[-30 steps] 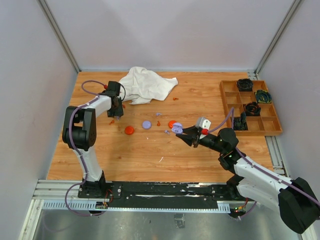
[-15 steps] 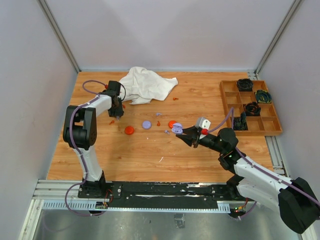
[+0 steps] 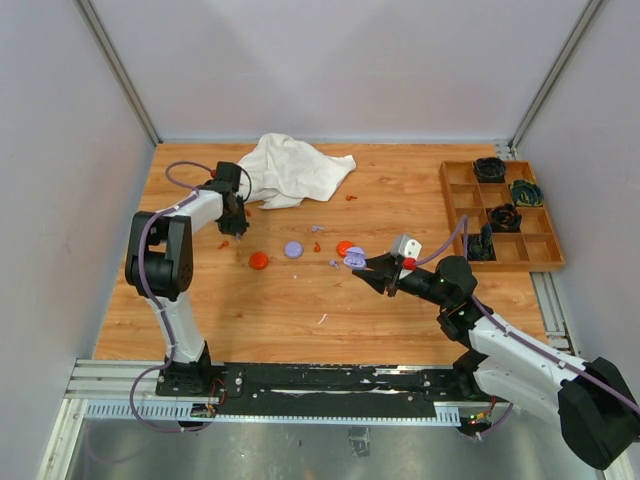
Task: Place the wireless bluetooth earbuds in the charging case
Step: Pick up the earbud from the center of the board, then place the earbud in the charging case.
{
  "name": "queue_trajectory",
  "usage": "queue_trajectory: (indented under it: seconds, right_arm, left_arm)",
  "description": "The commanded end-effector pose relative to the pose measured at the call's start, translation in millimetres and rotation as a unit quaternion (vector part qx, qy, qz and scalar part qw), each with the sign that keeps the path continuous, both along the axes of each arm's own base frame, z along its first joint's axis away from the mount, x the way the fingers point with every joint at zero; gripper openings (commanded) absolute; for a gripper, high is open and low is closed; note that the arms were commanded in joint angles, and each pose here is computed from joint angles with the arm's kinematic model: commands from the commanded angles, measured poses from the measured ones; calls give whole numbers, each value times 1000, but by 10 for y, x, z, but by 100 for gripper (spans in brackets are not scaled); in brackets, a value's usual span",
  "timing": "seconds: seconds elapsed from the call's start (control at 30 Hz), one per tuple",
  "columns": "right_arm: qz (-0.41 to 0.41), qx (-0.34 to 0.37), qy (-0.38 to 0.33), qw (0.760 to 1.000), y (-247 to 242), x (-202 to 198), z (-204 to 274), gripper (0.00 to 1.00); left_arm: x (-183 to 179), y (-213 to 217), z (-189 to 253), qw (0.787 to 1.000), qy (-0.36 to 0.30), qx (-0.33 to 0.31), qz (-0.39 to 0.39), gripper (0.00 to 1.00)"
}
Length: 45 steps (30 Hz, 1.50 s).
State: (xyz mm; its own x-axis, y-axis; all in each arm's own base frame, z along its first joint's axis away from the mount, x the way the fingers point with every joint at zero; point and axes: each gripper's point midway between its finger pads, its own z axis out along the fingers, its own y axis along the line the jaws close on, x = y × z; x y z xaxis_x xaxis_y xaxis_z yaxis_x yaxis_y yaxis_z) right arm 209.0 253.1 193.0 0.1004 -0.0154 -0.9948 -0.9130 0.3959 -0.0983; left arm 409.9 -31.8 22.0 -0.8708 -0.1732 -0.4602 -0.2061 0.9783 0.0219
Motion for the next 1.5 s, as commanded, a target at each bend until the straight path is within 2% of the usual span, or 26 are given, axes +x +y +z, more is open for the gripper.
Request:
queue_trajectory:
  seconds: [0.0,0.37,0.7,0.8,1.03,1.47]
  right_arm:
    - [12,11,-18,1000,37,-47,122,1]
    - [11,11,-14,1000,98,-35,139,1]
    - [-15,24,-22,999,110,62,207,1]
    - [-26,28,-24,999,106,114,216,1]
    - [-28,33,-22,999,150,175,263,1]
    - [-25,75,-22,997,207,210,413,1]
  left_arm:
    - [-62,-132,143,999,-20,-30,-10,24]
    - [-151,-574,653,988,-130,-71,-41,22]
    - [-432,-1276,1353,945,-272,-143,-115,22]
    - [-548,-1470,1610,921,-318,-168,-147,22]
    - [-848,-1767,2037,848,-413,-256,-211,22]
    - [-1411,-2191,2615,739,-490,-327,-326,23]
